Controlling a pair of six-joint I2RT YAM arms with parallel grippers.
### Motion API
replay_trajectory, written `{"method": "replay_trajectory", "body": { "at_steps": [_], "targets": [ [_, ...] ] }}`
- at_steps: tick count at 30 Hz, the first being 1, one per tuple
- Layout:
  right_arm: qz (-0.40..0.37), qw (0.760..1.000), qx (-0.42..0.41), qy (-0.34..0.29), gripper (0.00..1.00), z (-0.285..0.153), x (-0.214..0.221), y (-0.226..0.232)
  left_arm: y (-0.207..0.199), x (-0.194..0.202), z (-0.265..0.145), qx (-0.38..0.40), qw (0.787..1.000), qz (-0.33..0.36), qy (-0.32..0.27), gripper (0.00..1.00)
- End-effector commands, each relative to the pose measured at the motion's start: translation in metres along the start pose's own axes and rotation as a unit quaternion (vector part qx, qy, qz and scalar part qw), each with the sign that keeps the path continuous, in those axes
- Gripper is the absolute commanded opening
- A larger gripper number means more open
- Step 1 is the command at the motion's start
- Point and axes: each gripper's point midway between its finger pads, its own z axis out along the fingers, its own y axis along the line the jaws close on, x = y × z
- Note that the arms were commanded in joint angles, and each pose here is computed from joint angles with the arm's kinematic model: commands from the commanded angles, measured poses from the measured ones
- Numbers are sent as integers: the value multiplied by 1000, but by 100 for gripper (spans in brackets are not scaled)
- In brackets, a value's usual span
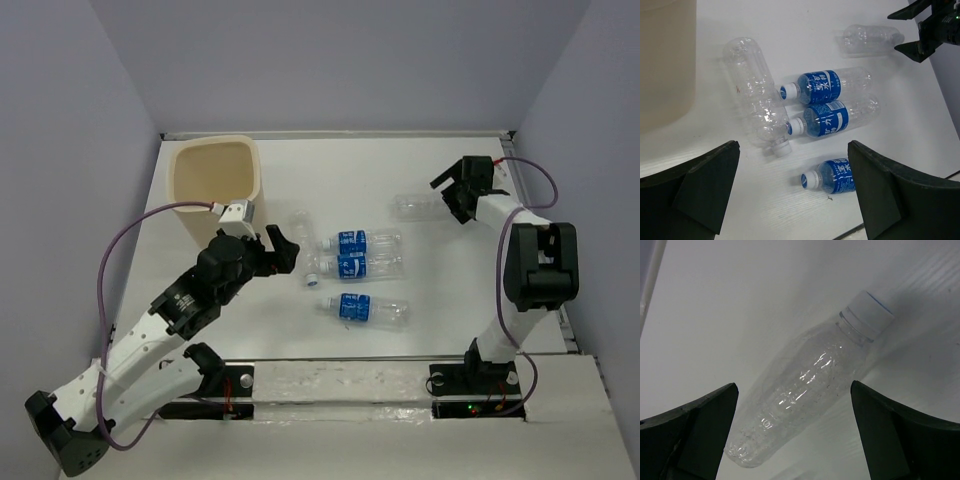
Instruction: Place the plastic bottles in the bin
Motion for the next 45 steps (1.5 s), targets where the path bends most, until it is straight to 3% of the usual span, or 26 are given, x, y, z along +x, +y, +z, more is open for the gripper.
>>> {"method": "replay_trajectory", "body": {
  "at_steps": [1,5,12,14,15,18,23,25,27,31,34,39,43,44,45],
  "targets": [
    [50,997,-43,-26,100,13,-26,39,-2,7,9,-1,1000,-17,2,99],
    [56,998,-29,-7,98,40,-18,32,-5,14,18,3,1000,-30,5,99],
    [66,997,-28,9,85,57,-10,34,-2,9,15,-2,1000,-28,-7,99],
    [66,997,-31,6,76,59,-12,36,-3,8,13,-2,1000,-26,-8,99],
    [66,997,-33,3,64,57,-14,38,-3,7,12,-1,1000,-25,-9,99],
    [72,995,-59,-21,51,46,-28,50,-5,3,7,6,1000,-23,-15,99],
    [78,977,-186,-68,45,-1,-66,107,-17,-18,-5,30,999,7,-30,99],
    [70,965,-236,-92,43,-38,-79,135,-23,-44,-21,40,997,22,-59,99],
    [50,947,-293,-125,43,-86,-95,169,-23,-75,-42,35,993,36,-107,99],
    [-12,907,-391,-156,41,-174,-78,237,-19,-112,-79,36,982,17,-184,99],
    [-65,852,-491,-172,41,-260,-51,309,-5,-119,-95,19,977,-17,-212,99],
    [-142,769,-603,-159,40,-360,32,390,24,-120,-117,-29,969,-57,-237,99],
    [-189,710,-662,-145,40,-409,99,435,34,-124,-136,-30,962,-83,-257,99],
    [-207,711,-659,-133,40,-391,128,445,35,-125,-139,-29,961,-86,-261,99],
    [-201,694,-675,-150,40,-413,125,458,35,-125,-142,-27,961,-87,-262,99]
  ]
}}
